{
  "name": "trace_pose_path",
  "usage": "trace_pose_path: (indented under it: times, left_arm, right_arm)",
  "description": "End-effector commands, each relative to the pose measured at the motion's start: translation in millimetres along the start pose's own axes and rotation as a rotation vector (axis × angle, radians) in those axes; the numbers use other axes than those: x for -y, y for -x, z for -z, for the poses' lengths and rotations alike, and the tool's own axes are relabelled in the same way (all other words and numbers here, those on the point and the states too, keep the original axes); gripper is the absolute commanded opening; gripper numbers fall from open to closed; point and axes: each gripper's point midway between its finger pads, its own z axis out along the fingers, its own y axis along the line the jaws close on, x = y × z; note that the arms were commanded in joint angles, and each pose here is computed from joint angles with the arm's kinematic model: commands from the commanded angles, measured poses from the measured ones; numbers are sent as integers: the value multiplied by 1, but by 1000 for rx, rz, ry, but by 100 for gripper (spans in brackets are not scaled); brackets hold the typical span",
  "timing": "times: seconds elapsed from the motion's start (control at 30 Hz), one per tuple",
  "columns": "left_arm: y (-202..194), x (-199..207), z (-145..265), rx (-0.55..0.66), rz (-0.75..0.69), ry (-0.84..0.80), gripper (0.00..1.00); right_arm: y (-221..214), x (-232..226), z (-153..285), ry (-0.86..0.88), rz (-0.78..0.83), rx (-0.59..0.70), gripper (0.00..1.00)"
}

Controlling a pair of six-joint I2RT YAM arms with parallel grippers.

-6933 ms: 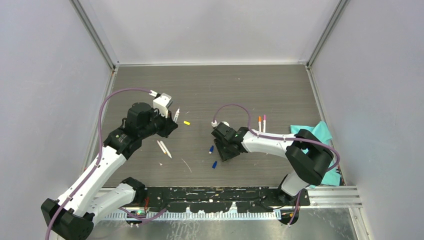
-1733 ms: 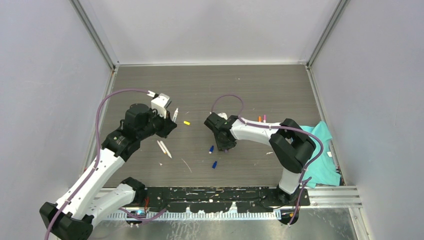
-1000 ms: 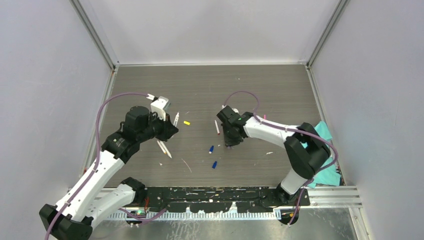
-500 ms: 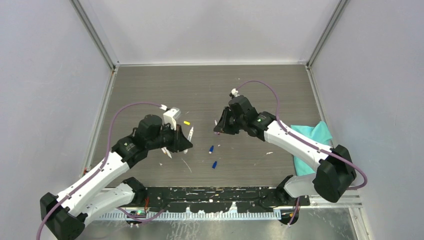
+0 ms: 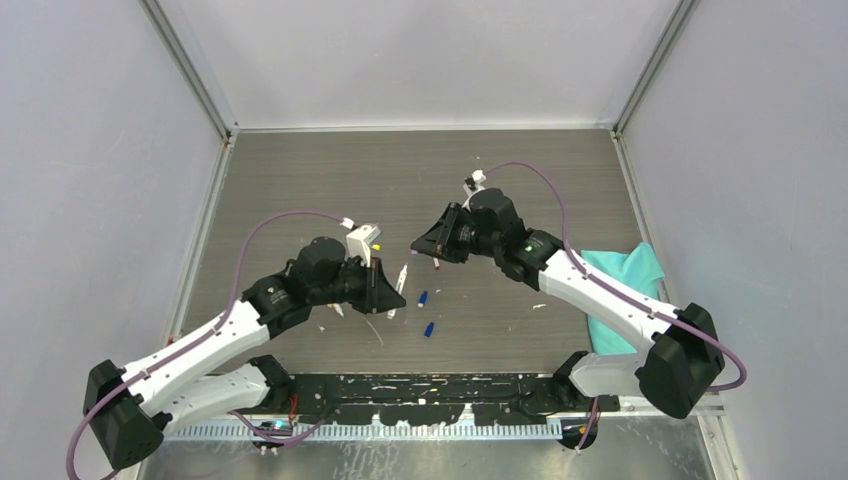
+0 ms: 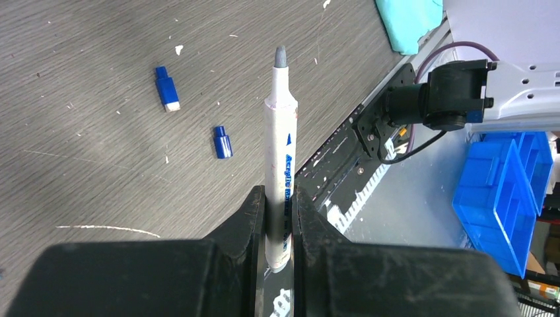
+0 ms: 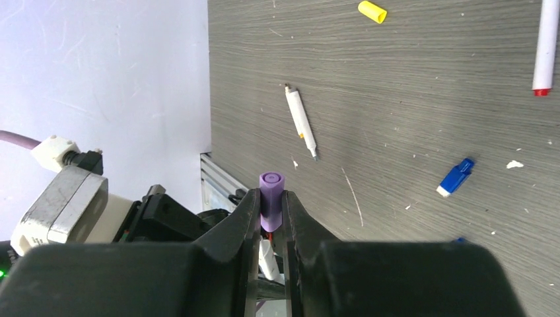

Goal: Insert the pens into the pen caps
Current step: Insert the pen cap onto the pen.

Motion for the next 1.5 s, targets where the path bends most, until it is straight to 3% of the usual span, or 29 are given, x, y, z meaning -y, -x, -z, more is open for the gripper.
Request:
trace_pose_path:
  times: [0.0,1.47]
  left_arm:
    - [23,20,-2,76,-3,-70,0]
    - [28,32,-5,82,-13,-100,0]
  right_arm:
    - [5,-30,14,118,-9,23,1]
    - [-9,-18,10,112,17,-32,1]
